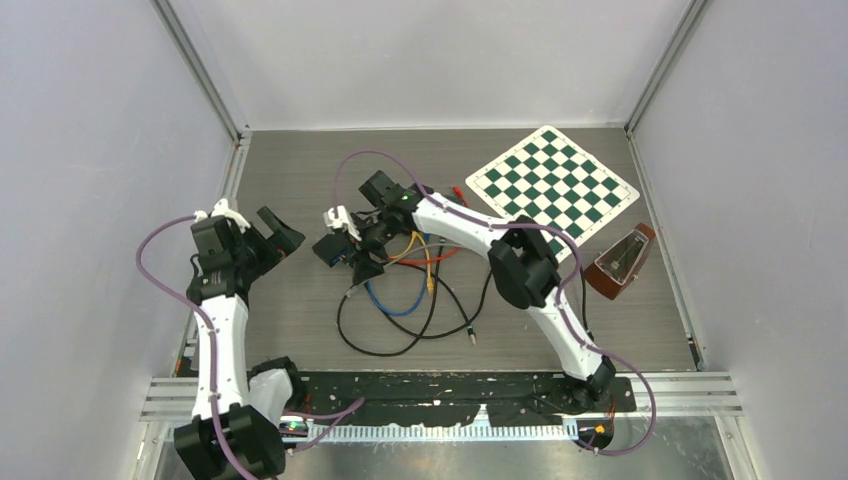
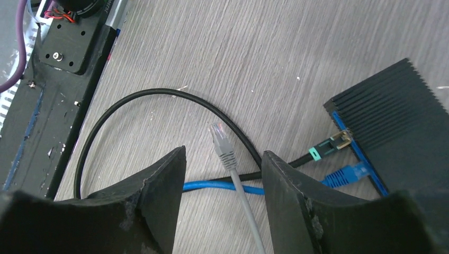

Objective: Insert the plug into the switch port
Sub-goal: Pick up the connector from the center of the board.

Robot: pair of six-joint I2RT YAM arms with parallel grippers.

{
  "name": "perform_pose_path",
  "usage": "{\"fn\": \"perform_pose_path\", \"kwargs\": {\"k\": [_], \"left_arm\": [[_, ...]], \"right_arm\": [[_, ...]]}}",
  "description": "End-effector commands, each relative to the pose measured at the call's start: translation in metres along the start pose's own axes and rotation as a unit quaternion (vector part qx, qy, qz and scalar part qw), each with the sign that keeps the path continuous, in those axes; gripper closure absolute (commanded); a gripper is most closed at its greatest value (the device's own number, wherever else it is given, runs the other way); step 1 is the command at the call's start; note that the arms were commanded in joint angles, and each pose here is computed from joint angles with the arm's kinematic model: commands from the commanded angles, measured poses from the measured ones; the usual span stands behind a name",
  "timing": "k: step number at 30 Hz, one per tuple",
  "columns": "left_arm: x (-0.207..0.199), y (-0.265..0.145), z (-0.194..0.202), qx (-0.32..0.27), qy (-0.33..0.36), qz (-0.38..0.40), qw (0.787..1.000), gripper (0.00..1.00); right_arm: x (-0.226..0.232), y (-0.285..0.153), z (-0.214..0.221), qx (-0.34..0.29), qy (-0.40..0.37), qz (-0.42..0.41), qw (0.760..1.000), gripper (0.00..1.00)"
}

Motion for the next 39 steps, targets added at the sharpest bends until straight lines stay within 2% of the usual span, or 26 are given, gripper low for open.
{"fn": "perform_pose_path", "kwargs": {"k": [1, 9, 15, 24, 30, 34, 39], "left_arm": [[0.000, -0.007, -0.008, -0.053, -0.016, 0.010, 0.998, 0.00], [-0.002, 0.000, 0.003, -0.030, -0.028, 0.052, 0.998, 0.01], [-0.004, 0.008, 0.008, -0.003, -0.039, 0.071, 0.997, 0.06], [-0.008, 0.009, 0.006, -0.009, -0.039, 0.084, 0.996, 0.09], [-0.008, 0.009, 0.005, -0.010, -0.038, 0.083, 0.996, 0.10], [-0.006, 0.011, 0.004, -0.011, -0.046, 0.079, 0.996, 0.11], [-0.005, 0.013, 0.004, -0.008, -0.054, 0.074, 0.996, 0.12]], "right_arm": [[0.012, 0.009, -0.006, 0.012, 0.043, -0.046, 0.998, 0.40], [0.007, 0.024, 0.011, 0.025, 0.069, -0.051, 0.996, 0.44], [0.007, 0.029, 0.023, 0.040, 0.084, -0.054, 0.994, 0.45], [-0.003, 0.032, 0.026, 0.048, 0.072, -0.037, 0.996, 0.43], [-0.003, 0.035, 0.027, 0.044, 0.073, -0.045, 0.995, 0.46], [0.000, 0.034, 0.025, 0.040, 0.069, -0.052, 0.995, 0.56], [0.003, 0.028, 0.016, 0.032, 0.046, -0.054, 0.997, 0.77]]}}
Point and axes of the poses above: each gripper's point midway between its finger pads, its own y axis out along the fingers, its own x axis along the line the jaws close on, z = x × y, the point moved 4 cm from there along -y, back along the fingers, and after that the axes turned 4 degrees about -y, right-handed, at the moved point
